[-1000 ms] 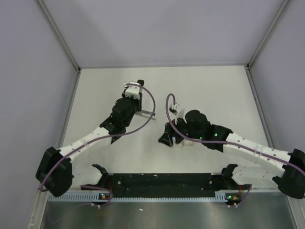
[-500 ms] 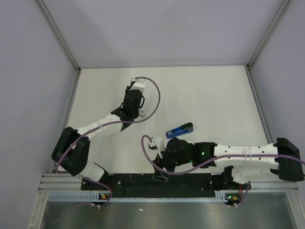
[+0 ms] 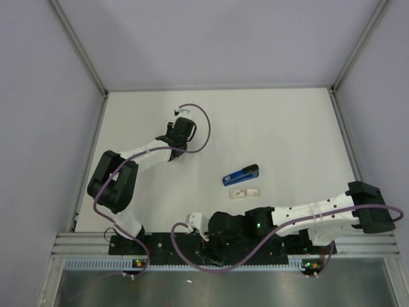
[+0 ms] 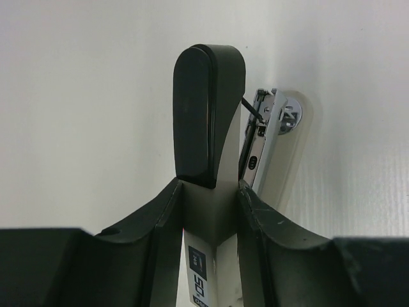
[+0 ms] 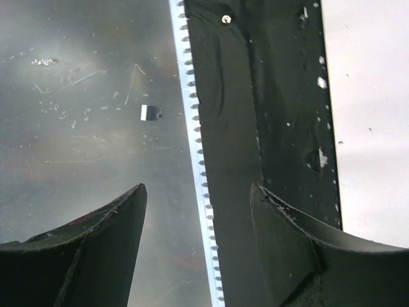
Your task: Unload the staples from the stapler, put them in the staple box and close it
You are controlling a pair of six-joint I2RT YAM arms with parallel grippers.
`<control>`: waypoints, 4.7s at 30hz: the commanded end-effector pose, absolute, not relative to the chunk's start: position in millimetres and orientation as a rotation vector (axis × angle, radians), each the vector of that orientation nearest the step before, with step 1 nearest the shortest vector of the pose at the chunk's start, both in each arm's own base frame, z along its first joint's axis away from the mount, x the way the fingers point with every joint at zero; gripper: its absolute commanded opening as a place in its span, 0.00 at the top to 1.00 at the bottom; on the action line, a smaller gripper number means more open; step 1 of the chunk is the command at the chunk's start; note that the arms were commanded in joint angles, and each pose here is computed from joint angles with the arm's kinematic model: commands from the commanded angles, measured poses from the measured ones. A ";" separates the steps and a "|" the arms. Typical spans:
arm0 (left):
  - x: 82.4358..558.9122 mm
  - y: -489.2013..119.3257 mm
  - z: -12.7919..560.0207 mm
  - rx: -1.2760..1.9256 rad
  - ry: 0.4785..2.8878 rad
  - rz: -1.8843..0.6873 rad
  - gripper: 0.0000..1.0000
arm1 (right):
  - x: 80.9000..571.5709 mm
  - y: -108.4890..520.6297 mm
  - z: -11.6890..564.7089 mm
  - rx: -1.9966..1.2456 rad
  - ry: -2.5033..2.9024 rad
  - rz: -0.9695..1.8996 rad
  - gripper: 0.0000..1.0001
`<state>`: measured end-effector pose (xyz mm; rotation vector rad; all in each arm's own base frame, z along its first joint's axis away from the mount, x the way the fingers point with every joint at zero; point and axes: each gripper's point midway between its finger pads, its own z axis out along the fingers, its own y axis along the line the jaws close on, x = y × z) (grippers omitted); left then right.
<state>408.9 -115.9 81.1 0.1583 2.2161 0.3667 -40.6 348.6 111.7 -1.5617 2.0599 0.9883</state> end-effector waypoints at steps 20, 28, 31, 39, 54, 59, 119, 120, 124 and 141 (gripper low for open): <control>375.1 -158.7 179.9 0.154 2.190 -0.110 0.06 | -100.5 415.7 93.2 -1.758 1.932 0.833 0.33; 327.0 -160.7 229.8 0.181 2.074 -0.317 0.07 | -117.2 431.5 77.5 -1.785 1.970 0.723 0.34; 315.4 -154.3 239.0 0.178 2.030 -0.330 0.07 | -122.0 432.0 69.9 -1.799 1.988 0.663 0.34; 289.8 -159.9 239.0 0.237 2.018 -0.433 0.09 | -119.7 425.3 51.7 -1.774 2.067 0.498 0.39; 262.6 -152.1 245.6 0.268 1.951 -0.479 0.09 | -124.4 427.5 41.1 -1.792 2.096 0.438 0.59; 262.5 -152.6 243.1 0.278 1.962 -0.475 0.09 | -127.5 424.5 38.7 -1.801 2.101 0.412 0.70; 254.8 -153.6 232.8 0.302 1.980 -0.495 0.09 | -79.0 421.3 57.3 -1.660 2.074 0.289 0.94; 254.5 -153.9 234.0 0.303 1.975 -0.497 0.09 | -75.7 419.6 57.6 -1.654 2.077 0.281 0.94; 253.1 -152.1 235.6 0.299 1.971 -0.494 0.09 | -60.0 413.9 62.7 -1.614 2.087 0.265 0.95; 255.0 -149.9 240.6 0.275 1.964 -0.486 0.09 | 56.2 354.5 89.5 -1.296 2.184 0.134 0.95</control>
